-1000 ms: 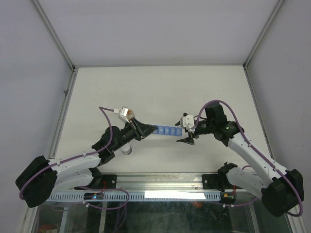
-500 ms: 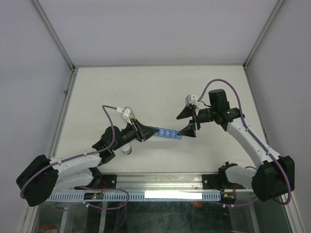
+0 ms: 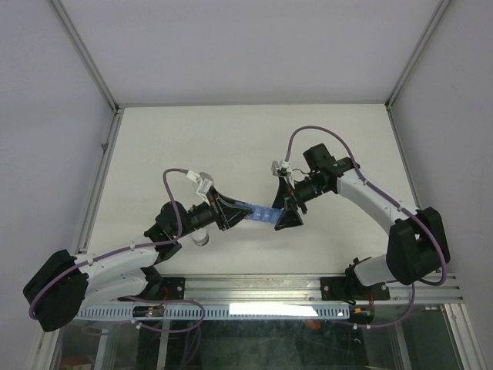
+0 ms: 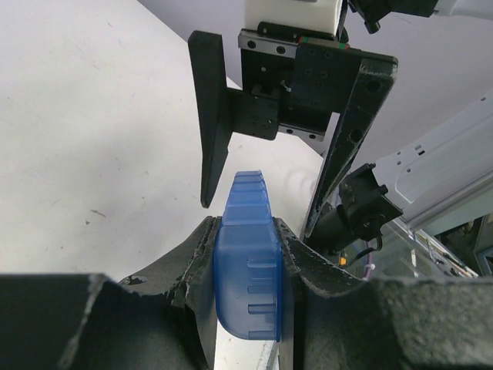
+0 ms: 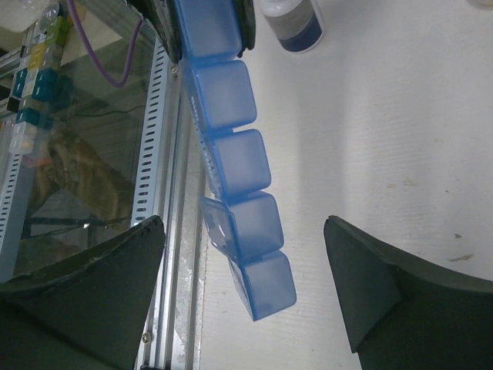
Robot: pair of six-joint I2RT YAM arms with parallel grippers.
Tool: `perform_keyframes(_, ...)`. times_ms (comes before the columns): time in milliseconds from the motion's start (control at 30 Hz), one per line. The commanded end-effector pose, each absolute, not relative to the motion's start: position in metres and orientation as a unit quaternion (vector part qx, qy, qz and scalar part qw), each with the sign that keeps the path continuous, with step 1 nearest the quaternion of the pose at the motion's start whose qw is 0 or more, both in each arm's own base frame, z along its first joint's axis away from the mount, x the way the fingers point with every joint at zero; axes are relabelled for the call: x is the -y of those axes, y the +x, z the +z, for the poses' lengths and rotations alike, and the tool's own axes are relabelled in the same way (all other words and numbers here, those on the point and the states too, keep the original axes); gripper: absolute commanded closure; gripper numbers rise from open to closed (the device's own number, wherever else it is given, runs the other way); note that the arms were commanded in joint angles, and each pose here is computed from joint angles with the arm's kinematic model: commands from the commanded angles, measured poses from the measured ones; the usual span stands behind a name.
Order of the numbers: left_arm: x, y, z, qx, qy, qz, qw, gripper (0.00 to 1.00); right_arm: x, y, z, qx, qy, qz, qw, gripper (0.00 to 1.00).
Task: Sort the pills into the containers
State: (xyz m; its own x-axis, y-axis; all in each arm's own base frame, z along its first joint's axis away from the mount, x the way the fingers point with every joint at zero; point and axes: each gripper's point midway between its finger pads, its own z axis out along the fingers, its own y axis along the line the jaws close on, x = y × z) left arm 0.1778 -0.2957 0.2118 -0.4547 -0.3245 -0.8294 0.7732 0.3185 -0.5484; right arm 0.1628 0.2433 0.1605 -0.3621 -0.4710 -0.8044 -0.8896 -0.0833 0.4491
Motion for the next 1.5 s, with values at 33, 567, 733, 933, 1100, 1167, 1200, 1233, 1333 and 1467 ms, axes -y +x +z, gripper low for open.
perform_keyframes(33,0.3,0.167,0.252,-0.575,0.216,-0.582,0.532,1.0,-0.252,0.162,0.171,-0.628,-0.548,0.511,0.21,0.22)
perform_keyframes(567,0.304,0.159,0.257,-0.555,0.251,-0.587,0.534,1.0,-0.258,0.149,0.18,-0.605,-0.563,0.527,0.199,1.0)
perform_keyframes(733,0.303,0.159,0.257,-0.555,0.249,-0.586,0.535,1.0,-0.257,0.145,0.183,-0.599,-0.566,0.533,0.195,1.0)
perform_keyframes(933,0.301,0.162,0.256,-0.566,0.227,-0.589,0.53,1.0,-0.253,0.144,0.188,-0.594,-0.563,0.543,0.187,0.13)
perform_keyframes(1100,0.295,0.169,0.25,-0.592,0.18,-0.589,0.52,1.0,-0.24,0.16,0.199,-0.604,-0.552,0.529,0.227,0.01)
perform_keyframes(1167,0.292,0.176,0.247,-0.61,0.145,-0.587,0.512,1.0,-0.232,0.169,0.204,-0.61,-0.55,0.511,0.254,0.01)
perform_keyframes(1200,0.29,0.179,0.246,-0.618,0.126,-0.587,0.507,1.0,-0.227,0.174,0.208,-0.613,-0.549,0.5,0.272,0.01)
perform_keyframes(1233,0.289,0.181,0.244,-0.627,0.108,-0.587,0.5,1.0,-0.222,0.181,0.211,-0.616,-0.546,0.486,0.293,0.01)
perform_keyframes(1333,0.284,0.189,0.237,-0.652,0.043,-0.591,0.473,1.0,-0.209,0.196,0.224,-0.61,-0.547,0.439,0.369,0.01)
perform_keyframes(1467,0.284,0.195,0.235,-0.669,-0.022,-0.603,0.434,1.0,-0.207,0.194,0.237,-0.541,-0.579,0.386,0.473,0.01)
